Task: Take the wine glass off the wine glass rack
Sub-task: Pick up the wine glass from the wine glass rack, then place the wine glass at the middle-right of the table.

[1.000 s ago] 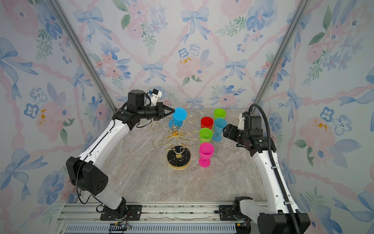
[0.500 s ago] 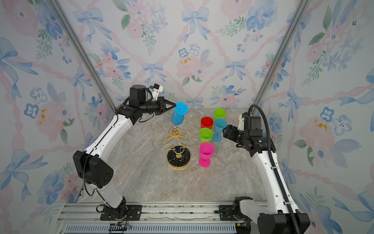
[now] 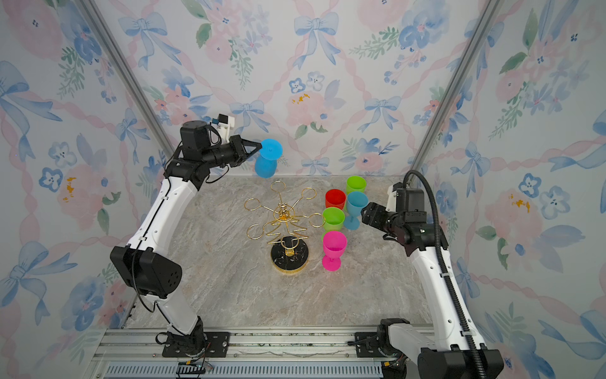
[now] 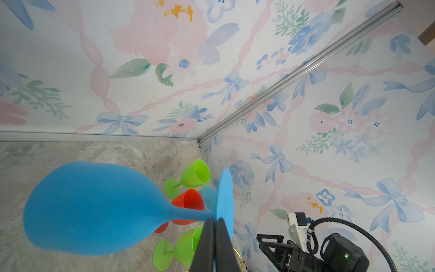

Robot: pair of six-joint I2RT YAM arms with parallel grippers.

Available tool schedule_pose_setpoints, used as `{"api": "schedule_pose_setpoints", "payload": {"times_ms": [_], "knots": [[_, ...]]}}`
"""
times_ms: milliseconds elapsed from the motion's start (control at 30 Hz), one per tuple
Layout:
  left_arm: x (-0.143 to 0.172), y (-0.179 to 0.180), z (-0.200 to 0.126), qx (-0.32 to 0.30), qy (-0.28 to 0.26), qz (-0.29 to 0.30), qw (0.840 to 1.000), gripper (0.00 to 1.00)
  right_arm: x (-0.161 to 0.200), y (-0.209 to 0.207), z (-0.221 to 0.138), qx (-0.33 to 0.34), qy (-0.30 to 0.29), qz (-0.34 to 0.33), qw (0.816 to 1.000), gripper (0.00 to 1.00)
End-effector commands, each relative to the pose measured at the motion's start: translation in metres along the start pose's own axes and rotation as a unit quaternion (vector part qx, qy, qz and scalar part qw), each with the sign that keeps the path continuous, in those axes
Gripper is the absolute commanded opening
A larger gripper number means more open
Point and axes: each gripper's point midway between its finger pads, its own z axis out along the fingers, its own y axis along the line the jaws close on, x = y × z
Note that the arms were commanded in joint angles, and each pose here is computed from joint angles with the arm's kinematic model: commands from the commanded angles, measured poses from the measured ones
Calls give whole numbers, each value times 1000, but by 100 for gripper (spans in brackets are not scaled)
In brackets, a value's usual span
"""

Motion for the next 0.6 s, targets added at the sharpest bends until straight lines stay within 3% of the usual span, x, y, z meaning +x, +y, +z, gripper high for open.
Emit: {"api": "schedule_pose_setpoints", "payload": {"times_ms": [0, 333, 567], "knots": [[-14, -23, -17, 16, -23, 23, 999, 0, 4, -4, -2, 6, -1, 3, 1000, 80], [-3, -106, -49, 102, -25, 88, 991, 0, 7, -5, -2, 7, 3, 2, 1000, 80], [42, -189, -48, 214, 27, 135, 967, 0, 8, -7, -12, 15, -1, -5, 1000, 80]]}}
